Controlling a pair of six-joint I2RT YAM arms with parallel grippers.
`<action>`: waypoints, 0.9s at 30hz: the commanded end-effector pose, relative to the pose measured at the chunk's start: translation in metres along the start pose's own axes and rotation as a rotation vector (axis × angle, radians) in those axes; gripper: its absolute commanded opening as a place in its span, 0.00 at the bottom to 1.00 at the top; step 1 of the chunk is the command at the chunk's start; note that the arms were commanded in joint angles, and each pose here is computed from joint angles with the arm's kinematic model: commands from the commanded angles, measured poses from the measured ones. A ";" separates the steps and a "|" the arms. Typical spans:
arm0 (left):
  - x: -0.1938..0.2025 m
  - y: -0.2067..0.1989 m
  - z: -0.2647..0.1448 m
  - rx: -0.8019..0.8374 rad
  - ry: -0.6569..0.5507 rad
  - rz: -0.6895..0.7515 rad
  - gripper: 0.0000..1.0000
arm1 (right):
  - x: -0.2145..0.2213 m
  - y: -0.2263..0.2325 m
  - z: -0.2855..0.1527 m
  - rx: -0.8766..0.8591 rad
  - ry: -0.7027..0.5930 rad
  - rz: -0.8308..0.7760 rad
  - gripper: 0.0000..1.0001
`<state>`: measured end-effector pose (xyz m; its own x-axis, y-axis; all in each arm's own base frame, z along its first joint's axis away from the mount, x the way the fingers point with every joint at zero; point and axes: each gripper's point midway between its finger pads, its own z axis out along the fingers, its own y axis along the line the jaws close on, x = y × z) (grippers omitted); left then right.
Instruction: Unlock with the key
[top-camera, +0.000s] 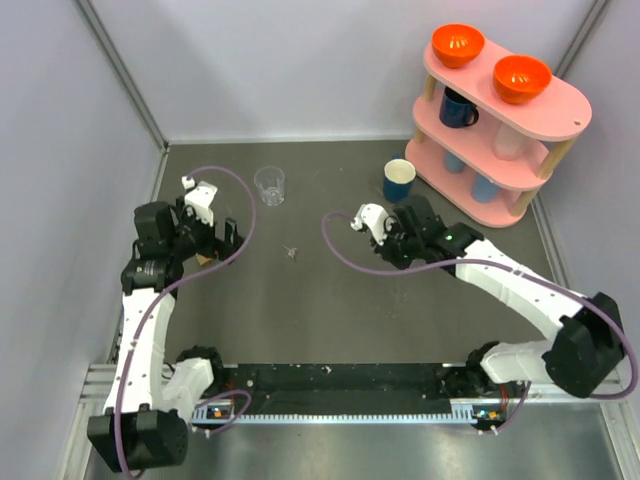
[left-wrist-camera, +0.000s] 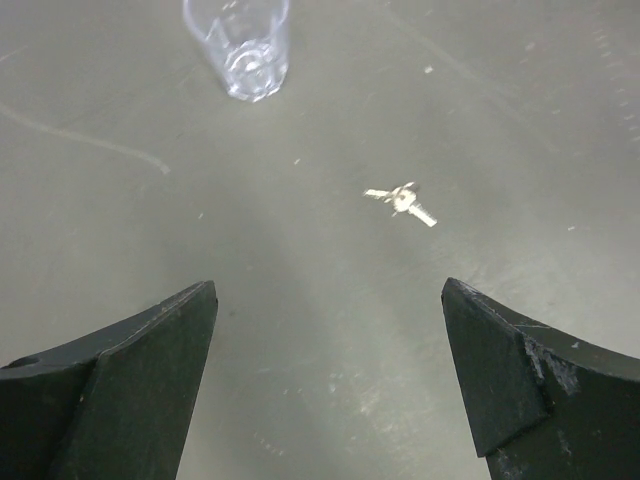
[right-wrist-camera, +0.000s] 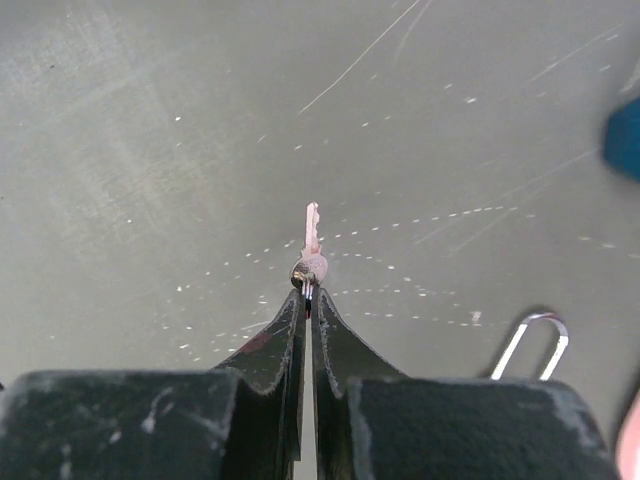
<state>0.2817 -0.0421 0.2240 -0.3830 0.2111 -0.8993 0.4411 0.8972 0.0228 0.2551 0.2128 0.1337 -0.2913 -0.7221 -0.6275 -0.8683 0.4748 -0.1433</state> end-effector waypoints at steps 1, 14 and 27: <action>-0.060 -0.027 0.002 0.213 -0.127 -0.005 0.99 | -0.045 -0.022 -0.042 0.136 -0.180 -0.133 0.00; -0.109 -0.114 0.083 0.551 0.076 -0.256 0.99 | -0.098 -0.051 -0.078 0.513 -0.342 -0.462 0.00; -0.106 -0.180 0.132 0.687 0.219 -0.310 0.97 | -0.115 -0.040 -0.053 0.564 -0.384 -0.454 0.00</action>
<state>0.3480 -0.2611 0.2391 -0.7147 0.1420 -0.6849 0.6410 0.5248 -0.5601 0.3025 0.2340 0.2323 0.2445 -0.7666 -0.5937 -0.5509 0.3941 -0.7357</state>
